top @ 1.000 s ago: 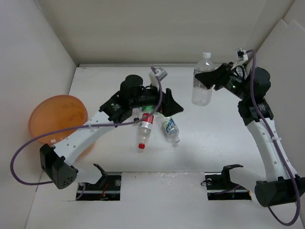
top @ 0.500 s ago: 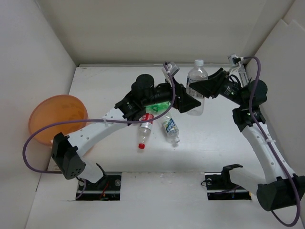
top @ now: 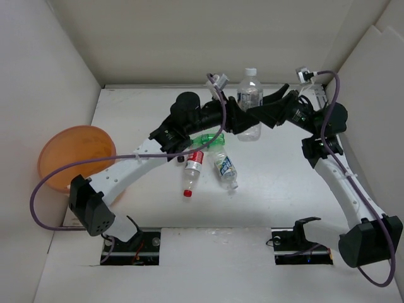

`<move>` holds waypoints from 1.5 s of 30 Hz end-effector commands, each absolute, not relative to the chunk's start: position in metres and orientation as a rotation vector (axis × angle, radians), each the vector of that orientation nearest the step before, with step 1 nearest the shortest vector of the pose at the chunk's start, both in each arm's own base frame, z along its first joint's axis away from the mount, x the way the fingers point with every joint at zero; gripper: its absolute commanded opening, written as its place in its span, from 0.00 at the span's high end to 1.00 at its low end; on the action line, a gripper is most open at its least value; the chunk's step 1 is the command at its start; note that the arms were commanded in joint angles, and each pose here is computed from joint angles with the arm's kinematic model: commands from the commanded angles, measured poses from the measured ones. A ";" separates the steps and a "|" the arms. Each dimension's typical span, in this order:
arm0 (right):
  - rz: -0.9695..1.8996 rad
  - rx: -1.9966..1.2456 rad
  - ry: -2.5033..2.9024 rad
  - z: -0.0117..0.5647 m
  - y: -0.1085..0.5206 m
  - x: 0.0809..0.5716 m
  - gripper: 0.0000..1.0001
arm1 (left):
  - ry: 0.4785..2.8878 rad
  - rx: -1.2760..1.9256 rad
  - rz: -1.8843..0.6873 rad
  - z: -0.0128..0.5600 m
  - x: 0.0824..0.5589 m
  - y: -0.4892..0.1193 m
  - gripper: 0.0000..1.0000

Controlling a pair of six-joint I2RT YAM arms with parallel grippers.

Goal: Put the plastic bottles in the bin

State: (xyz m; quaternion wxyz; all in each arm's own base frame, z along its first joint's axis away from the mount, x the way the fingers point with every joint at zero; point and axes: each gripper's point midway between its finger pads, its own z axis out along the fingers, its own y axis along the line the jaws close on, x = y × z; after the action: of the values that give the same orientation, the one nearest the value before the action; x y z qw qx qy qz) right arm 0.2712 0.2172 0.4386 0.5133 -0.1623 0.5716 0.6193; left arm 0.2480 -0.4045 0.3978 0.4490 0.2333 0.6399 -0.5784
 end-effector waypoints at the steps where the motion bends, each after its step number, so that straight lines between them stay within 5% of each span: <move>1: 1.361 -0.353 1.379 0.439 0.196 0.289 0.00 | 1.576 0.221 -1.154 0.451 0.305 -0.326 1.00; 8: 1.030 -0.175 1.662 0.356 0.170 0.341 0.00 | 1.604 -0.381 -0.549 0.470 0.337 -0.129 1.00; 15: 0.871 -0.246 1.891 0.287 0.198 0.354 0.00 | 1.434 -0.874 -0.005 0.456 0.267 0.016 0.99; 30: 0.531 -0.333 2.206 0.199 0.231 0.353 0.00 | 1.467 -1.159 0.339 0.346 0.218 0.070 1.00; 41: 0.536 -0.343 2.206 0.197 0.235 0.353 0.00 | 1.396 -1.198 0.339 0.345 0.200 0.084 1.00; 45: 0.538 -0.355 2.216 0.192 0.239 0.352 0.00 | 1.373 -1.202 0.358 0.345 0.199 0.087 0.70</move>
State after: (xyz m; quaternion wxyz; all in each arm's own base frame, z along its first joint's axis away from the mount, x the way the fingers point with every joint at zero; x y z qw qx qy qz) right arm 0.3453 0.2318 0.1759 0.3847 -0.1307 0.8885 0.2131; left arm 0.2000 0.0721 0.3308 0.5620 -0.4659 0.6678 0.1451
